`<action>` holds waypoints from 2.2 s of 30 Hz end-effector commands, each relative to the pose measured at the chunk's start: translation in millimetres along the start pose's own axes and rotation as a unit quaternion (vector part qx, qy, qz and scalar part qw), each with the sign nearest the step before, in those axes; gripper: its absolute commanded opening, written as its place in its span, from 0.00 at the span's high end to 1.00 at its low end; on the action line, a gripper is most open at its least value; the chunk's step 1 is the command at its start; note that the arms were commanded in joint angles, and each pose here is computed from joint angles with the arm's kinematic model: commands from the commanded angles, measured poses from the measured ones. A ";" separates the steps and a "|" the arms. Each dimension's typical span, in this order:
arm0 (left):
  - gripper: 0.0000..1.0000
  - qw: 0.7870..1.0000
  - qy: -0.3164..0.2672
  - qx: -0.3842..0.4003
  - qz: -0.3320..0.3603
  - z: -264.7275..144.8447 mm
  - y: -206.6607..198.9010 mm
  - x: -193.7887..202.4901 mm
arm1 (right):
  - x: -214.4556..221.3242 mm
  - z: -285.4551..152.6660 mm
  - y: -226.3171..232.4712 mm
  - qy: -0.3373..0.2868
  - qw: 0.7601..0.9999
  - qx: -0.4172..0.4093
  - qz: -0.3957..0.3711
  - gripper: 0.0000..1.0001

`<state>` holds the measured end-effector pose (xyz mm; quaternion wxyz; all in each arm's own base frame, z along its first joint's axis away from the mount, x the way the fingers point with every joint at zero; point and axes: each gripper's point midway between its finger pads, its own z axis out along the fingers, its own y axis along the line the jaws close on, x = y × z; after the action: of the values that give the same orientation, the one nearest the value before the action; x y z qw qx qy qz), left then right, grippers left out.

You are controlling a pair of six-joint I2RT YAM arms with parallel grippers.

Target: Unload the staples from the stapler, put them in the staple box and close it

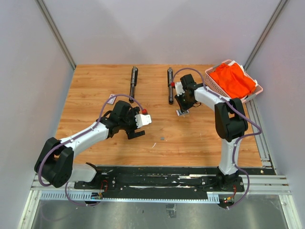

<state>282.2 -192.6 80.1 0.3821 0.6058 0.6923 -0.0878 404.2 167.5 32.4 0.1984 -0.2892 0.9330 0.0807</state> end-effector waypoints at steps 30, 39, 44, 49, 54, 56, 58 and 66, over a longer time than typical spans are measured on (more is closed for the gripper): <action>0.02 1.000 -0.018 -0.001 0.009 -5.3 -0.5 -8.0 | 6.9 -39.3 131.4 -0.025 0.936 -0.253 -0.242 0.64; 0.02 0.998 -0.057 0.016 0.032 -16.0 -12.4 -19.9 | 32.7 -25.0 152.8 0.032 0.917 -0.286 -0.276 0.68; 0.02 0.996 -0.069 0.025 0.041 -20.0 -17.7 -23.4 | 43.9 -26.1 167.1 0.052 0.901 -0.312 -0.299 0.69; 0.02 0.995 -0.084 0.030 0.050 -24.7 -21.4 -28.3 | 51.7 -26.3 178.3 0.062 0.890 -0.326 -0.312 0.70; 0.02 0.992 -0.101 0.031 0.068 -35.2 -24.9 -35.4 | 57.3 -24.4 185.3 0.071 0.884 -0.335 -0.318 0.70; 0.02 0.992 -0.102 0.021 0.075 -40.6 -22.1 -36.7 | 60.1 -22.6 187.6 0.076 0.882 -0.335 -0.324 0.70; 0.02 0.992 -0.101 0.005 0.079 -46.6 -16.3 -36.9 | 62.6 -21.7 190.6 0.078 0.879 -0.336 -0.328 0.70; 0.02 0.993 -0.092 -0.029 0.075 -67.3 -2.6 -31.3 | 57.0 -18.2 192.9 0.049 0.890 -0.316 -0.325 0.70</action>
<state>252.2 -186.6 145.2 0.4727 0.6318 0.6057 -0.1031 249.0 287.3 29.7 0.0511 -0.6266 0.7217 0.2897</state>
